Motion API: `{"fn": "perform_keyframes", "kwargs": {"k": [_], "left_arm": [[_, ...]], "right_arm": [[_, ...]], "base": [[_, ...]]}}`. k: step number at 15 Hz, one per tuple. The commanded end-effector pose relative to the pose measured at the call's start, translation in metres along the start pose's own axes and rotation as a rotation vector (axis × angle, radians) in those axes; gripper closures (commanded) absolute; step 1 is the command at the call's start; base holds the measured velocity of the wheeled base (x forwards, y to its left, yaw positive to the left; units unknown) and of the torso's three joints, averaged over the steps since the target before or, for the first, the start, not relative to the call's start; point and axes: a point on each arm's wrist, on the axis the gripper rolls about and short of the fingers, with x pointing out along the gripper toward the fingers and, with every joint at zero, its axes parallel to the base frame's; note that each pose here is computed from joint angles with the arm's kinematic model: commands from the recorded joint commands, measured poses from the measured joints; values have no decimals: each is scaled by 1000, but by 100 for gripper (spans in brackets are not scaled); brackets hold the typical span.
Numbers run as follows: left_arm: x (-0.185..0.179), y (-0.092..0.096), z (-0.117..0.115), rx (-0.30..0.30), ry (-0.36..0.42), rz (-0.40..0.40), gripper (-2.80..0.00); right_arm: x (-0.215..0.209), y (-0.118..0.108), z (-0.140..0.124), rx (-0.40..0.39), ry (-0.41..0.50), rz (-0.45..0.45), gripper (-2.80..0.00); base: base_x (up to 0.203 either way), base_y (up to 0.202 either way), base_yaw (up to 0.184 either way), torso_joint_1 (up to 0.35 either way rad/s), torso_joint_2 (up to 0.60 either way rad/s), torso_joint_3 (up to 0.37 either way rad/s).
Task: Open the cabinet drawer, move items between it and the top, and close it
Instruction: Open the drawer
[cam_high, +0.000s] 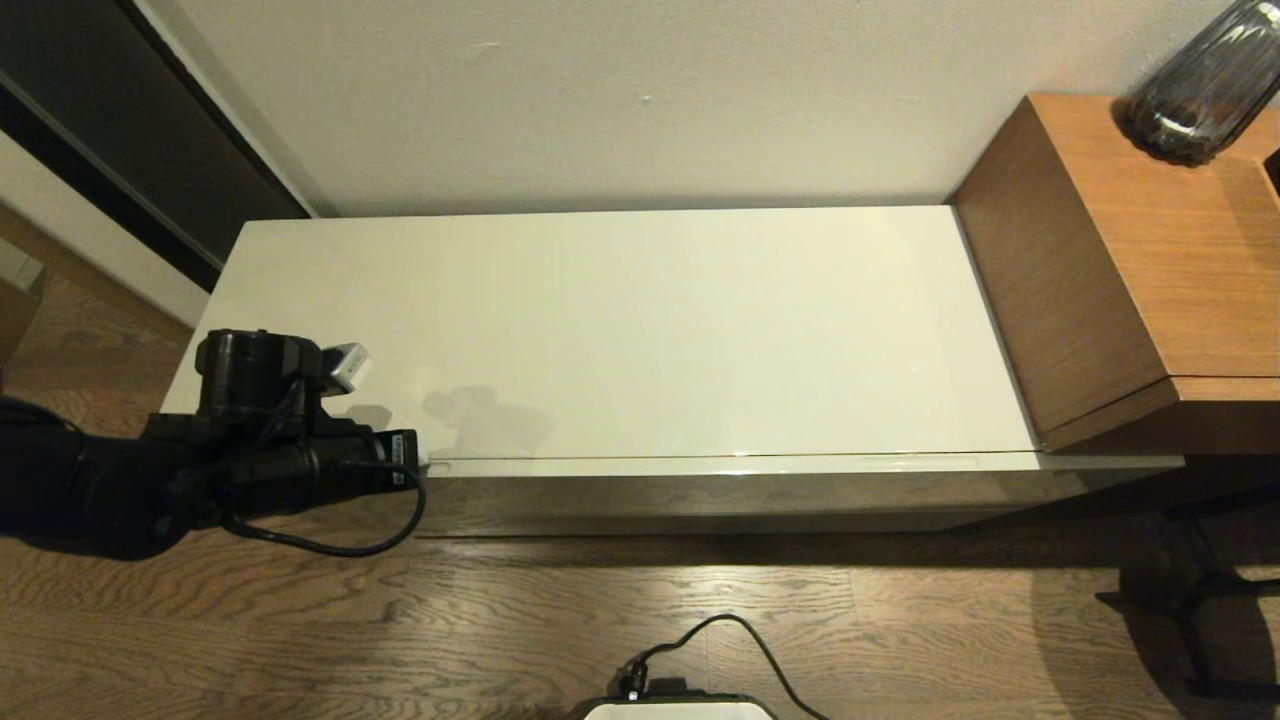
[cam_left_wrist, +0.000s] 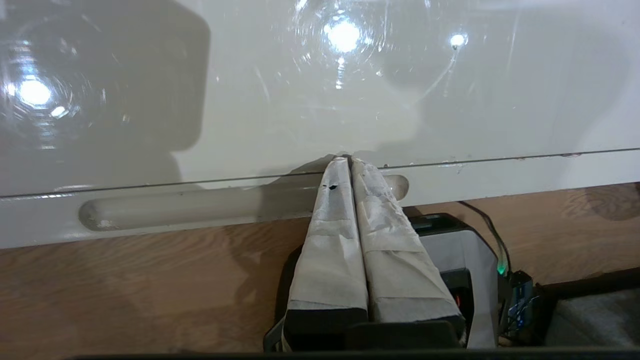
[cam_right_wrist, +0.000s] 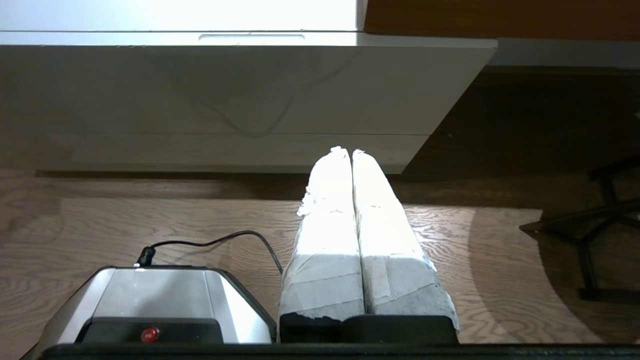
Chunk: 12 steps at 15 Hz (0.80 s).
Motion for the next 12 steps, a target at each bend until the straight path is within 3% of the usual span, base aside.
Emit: {"fn": "perform_keyframes", "kwargs": {"k": [1,10,12], "left_arm": [[11,3,-14,-10,69,10,0],[-21,3,-77,-26,242,-17,0],[-43,-2,-85,-27,235,-58,0]], "right_arm": [[0,0,0,-1,1,1,0],[0,0,0,-1,0,1,0],[0,0,0,-1,0,0,0]], "base": [[0,0,0,0,0,0],[0,0,0,0,0,0],[0,0,0,0,0,0]]}}
